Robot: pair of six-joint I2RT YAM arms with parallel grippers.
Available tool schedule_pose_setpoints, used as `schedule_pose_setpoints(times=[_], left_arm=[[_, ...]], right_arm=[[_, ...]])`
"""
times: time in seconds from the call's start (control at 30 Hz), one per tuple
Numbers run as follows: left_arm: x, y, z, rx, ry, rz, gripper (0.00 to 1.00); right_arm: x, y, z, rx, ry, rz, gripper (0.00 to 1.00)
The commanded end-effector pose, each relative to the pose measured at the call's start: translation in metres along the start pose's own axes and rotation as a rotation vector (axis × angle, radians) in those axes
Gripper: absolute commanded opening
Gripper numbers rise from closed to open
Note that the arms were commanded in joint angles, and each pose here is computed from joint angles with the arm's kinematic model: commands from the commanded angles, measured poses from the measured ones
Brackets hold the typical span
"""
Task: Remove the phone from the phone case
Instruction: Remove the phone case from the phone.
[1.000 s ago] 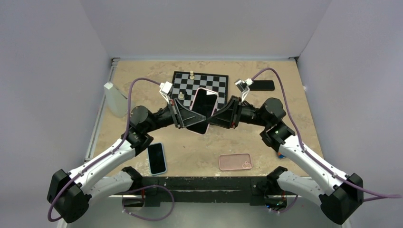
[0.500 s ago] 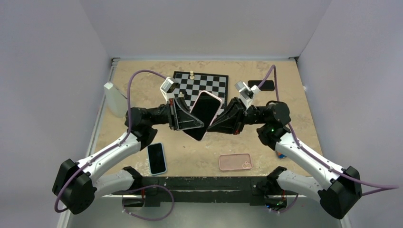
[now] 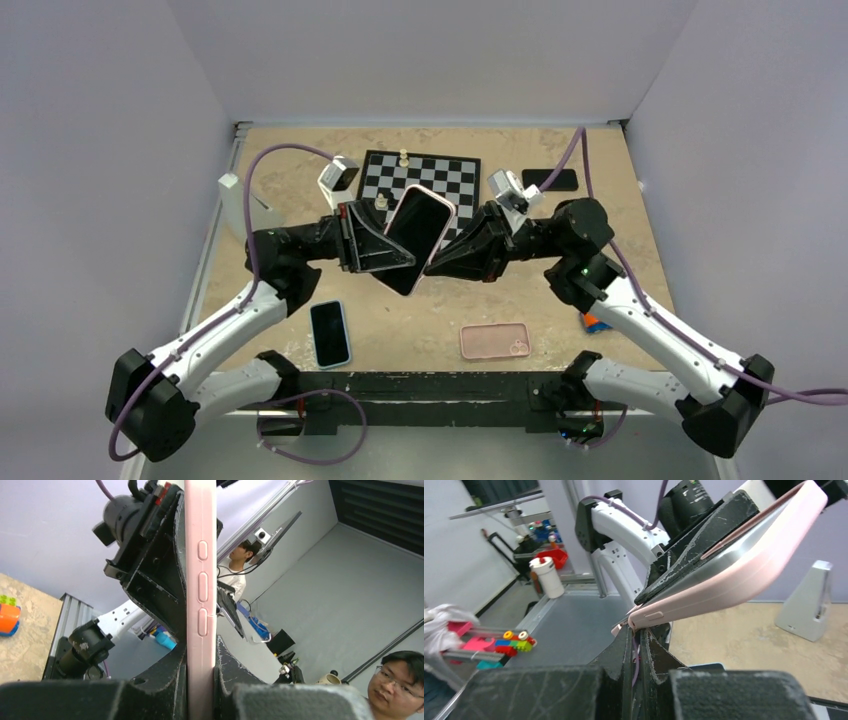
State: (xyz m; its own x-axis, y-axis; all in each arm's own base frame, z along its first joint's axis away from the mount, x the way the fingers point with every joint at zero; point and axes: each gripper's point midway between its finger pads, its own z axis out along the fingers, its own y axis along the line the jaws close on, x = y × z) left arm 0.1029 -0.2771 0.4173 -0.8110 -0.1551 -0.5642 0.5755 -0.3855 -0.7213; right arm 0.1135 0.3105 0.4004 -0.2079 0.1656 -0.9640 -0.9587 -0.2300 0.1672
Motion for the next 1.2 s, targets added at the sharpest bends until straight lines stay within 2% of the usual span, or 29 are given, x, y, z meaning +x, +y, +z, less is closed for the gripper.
schedule_pose_setpoints(times=[0.0,0.13,0.3,0.43,0.53,0.63,0.77,0.9,1.17], left_arm=[[0.011,-0.076,0.005,0.2,0.068,0.167,0.0],[0.009,-0.075,0.005,0.207,0.064,0.174,0.0],[0.008,-0.073,0.006,0.205,0.053,0.18,0.0],[0.003,-0.049,0.007,0.086,0.013,0.203,0.0],[-0.006,-0.023,0.003,-0.082,-0.056,0.26,0.0],[-0.016,-0.007,-0.005,-0.232,-0.107,0.331,0.0],[-0.019,0.002,-0.01,-0.288,-0.13,0.348,0.0],[-0.014,0.014,-0.012,-0.315,-0.106,0.325,0.0],[-0.013,0.015,-0.011,-0.307,-0.111,0.307,0.0]], right_arm=[[0.055,-0.129,-0.041,0.71,0.16,-0.016,0.0],[0.081,-0.13,-0.056,0.748,0.193,-0.016,0.0],[0.086,-0.1,-0.053,0.62,0.17,-0.048,0.0],[0.079,-0.073,-0.044,0.5,0.177,-0.007,0.02],[0.061,-0.039,-0.032,0.36,0.084,0.05,0.33],[0.043,-0.016,-0.029,0.306,-0.022,0.134,0.47],[0.02,-0.02,-0.036,0.392,-0.165,0.239,0.51],[-0.014,-0.006,-0.032,0.329,-0.259,0.267,0.53],[-0.052,-0.018,-0.029,0.392,-0.3,0.263,0.56]])
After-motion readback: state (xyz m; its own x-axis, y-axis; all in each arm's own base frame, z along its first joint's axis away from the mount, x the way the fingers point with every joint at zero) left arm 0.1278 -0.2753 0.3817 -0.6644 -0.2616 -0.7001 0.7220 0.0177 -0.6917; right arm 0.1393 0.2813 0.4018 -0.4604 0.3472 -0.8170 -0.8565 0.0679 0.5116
